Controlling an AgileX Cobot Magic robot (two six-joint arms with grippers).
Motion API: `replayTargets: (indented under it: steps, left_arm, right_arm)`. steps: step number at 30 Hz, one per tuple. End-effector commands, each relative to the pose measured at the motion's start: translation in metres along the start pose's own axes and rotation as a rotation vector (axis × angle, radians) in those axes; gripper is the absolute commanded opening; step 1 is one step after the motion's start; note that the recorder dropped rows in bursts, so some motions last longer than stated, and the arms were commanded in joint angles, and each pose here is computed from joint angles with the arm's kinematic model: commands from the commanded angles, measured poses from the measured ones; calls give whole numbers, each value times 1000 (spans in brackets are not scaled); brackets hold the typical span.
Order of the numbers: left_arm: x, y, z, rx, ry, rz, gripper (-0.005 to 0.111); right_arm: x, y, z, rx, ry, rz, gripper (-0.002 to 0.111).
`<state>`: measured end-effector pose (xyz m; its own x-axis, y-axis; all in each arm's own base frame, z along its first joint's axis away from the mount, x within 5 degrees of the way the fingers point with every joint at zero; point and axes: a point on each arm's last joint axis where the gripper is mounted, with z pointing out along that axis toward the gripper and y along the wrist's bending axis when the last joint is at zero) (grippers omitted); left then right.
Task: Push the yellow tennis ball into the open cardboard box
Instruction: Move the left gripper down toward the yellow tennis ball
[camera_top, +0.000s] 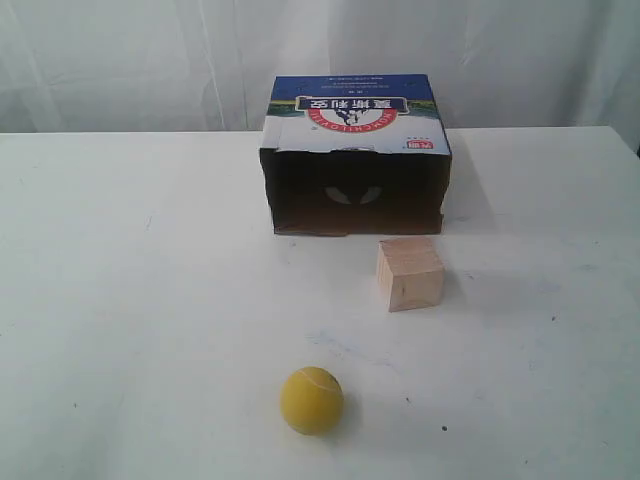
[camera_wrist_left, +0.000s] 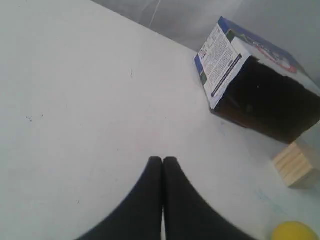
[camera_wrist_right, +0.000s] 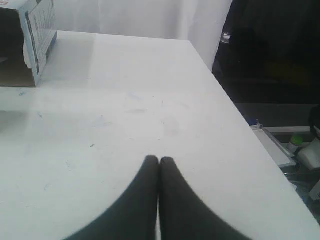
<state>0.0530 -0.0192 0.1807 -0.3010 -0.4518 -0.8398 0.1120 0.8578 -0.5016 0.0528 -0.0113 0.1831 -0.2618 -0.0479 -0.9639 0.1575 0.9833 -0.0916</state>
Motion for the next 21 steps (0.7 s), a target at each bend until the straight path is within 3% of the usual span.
replayTargets:
  steps: [1,3,4,6,7,8,11,12,13,15,17,18,20,21]
  left_arm:
    - [-32,0,-6,17,-363,-60,0]
    - [-65,-2,-22,29,-714,-112,0]
    - [-74,-8,-21,32,-693,-106,0]
    - [-98,-33,-7,11,-483,82,0]
    - [-110,-44,12,-55,-247,284,0]
    - [-116,-45,29,-140,-21,393,0]
    - [-128,-51,52,-196,265,495,0]
    - [-126,-55,60,-158,395,552,0]
    - [-118,-65,70,-37,531,625,0]
    - [-100,-77,78,185,699,646,0]
    - [-80,-98,82,560,799,621,0]
    - [-72,-112,86,792,786,514,0]
    - [-70,-123,95,930,684,343,0]
    - [-69,-125,103,932,636,280,0]
  right_arm:
    - [0,0,0,3,-7,3,0]
    - [0,0,0,3,-7,3,0]
    - [0,0,0,3,-7,3,0]
    - [0,0,0,3,-7,3,0]
    - [0,0,0,3,-7,3,0]
    - [0,0,0,3,-7,3,0]
    - [0,0,0,3,-7,3,0]
    - [0,0,0,3,-7,3,0]
    - [0,0,0,3,-7,3,0]
    - [0,0,0,3,-7,3,0]
    - [0,0,0,3,-7,3,0]
    - [0,0,0,3,-7,3,0]
    - [0,0,0,3,-7,3,0]
    - [0,0,0,3,-7,3,0]
